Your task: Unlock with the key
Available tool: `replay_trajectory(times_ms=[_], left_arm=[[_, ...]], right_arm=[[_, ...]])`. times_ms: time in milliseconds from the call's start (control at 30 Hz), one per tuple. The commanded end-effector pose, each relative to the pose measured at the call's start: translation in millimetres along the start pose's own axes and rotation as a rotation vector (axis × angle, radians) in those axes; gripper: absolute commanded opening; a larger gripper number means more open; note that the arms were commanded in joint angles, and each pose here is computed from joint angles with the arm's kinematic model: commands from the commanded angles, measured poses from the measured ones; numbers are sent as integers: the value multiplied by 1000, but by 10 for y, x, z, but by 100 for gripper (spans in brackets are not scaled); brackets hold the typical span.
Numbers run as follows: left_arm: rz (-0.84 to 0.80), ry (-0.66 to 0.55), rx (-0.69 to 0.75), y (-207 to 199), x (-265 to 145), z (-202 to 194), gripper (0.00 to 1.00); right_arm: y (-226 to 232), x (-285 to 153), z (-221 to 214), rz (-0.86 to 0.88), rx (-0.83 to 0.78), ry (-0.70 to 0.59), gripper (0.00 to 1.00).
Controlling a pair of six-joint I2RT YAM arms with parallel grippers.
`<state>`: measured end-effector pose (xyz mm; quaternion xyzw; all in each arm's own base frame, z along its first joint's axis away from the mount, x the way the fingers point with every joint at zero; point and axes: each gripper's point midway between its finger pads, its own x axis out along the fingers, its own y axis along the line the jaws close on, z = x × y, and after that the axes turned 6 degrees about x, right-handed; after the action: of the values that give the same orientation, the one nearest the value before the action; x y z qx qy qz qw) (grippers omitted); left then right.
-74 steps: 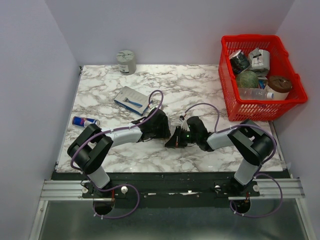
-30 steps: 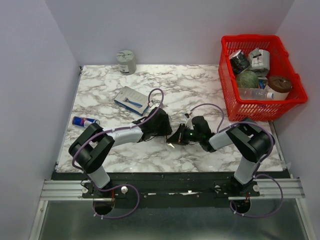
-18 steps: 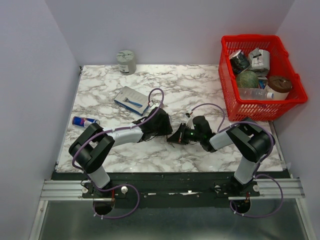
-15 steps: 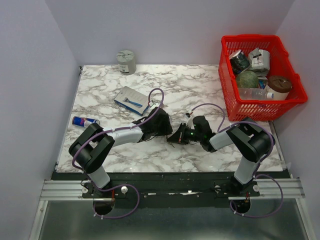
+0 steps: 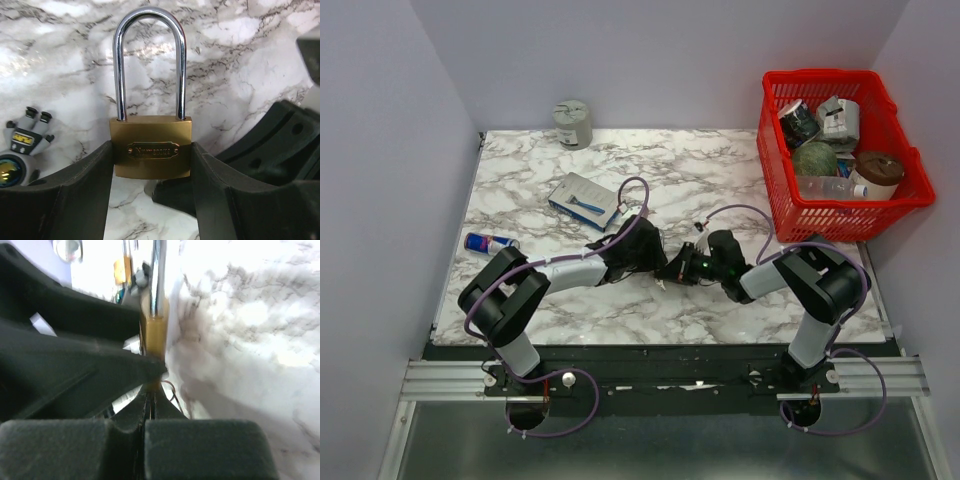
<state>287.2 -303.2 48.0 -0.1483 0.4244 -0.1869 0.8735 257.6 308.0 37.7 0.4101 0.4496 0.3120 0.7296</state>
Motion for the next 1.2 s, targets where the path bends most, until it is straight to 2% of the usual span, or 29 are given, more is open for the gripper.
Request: replay_trajectory(times_ms=[0,267,500,833,1167], left_arm=[[-85,129,8,-195,-81,-380,0],[-103,138,-1,-236,-97,-398,0],[-144,125,-21,-331,-183,-343,0],[-194,138,-35,-443,-239,-400,0],[-240,79,16,-558,-366,-224,0]], right_arm=[[205,41,707,50,-78,-269,1],[153,38,836,28,-118,-322,1],[56,-82,938,-9,-155,-421,1],[374,-185,1117,109,-248,-526,1],[488,-271,1046,172,-231,-499,1]])
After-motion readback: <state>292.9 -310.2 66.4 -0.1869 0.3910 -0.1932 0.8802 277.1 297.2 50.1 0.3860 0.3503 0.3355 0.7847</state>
